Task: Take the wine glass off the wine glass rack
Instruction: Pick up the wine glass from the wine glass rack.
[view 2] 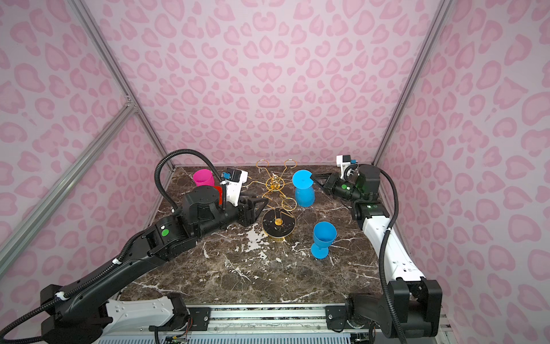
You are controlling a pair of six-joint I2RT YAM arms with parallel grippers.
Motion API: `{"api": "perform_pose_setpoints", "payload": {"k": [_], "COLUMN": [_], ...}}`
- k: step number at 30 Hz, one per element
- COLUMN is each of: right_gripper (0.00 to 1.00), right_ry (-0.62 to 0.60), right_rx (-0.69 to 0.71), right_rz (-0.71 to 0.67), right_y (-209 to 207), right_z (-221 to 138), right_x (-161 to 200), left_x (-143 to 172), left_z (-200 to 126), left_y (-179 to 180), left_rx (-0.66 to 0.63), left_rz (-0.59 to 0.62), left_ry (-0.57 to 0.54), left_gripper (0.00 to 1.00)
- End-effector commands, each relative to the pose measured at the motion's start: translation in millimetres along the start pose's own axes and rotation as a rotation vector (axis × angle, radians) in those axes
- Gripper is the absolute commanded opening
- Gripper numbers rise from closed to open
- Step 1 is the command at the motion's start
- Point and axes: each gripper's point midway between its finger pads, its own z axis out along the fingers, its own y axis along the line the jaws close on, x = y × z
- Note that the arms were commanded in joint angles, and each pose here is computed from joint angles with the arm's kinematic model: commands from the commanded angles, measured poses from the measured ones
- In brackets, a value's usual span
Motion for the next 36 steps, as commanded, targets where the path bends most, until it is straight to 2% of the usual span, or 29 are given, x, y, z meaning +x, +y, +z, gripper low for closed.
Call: {"api": "perform_pose_setpoints", "payload": {"k": [1,20,36], "right_gripper": [0.00,0.00,0.00], "right_ry": [-0.002,0.065,0.078], "right_rx": [-0.033,-0.067,-0.024], "right_rz": [-0.024,-0.015,-0.023], "right_y": [14,27,31], "right_z": [5,19,-2], "right_x": [-2,19,40], "left_x": [-8,-7,-7], "left_z": [-3,-8,-10], "left_y": [-3,-3,-5], "left_rx": [0.017,0.021,0.036], "left_rz": [-0.008,-0.030,-0.056], "left_ry": [-0.034,-0.038,-0.035], "left_gripper": [0.56,0.56,0.56]}}
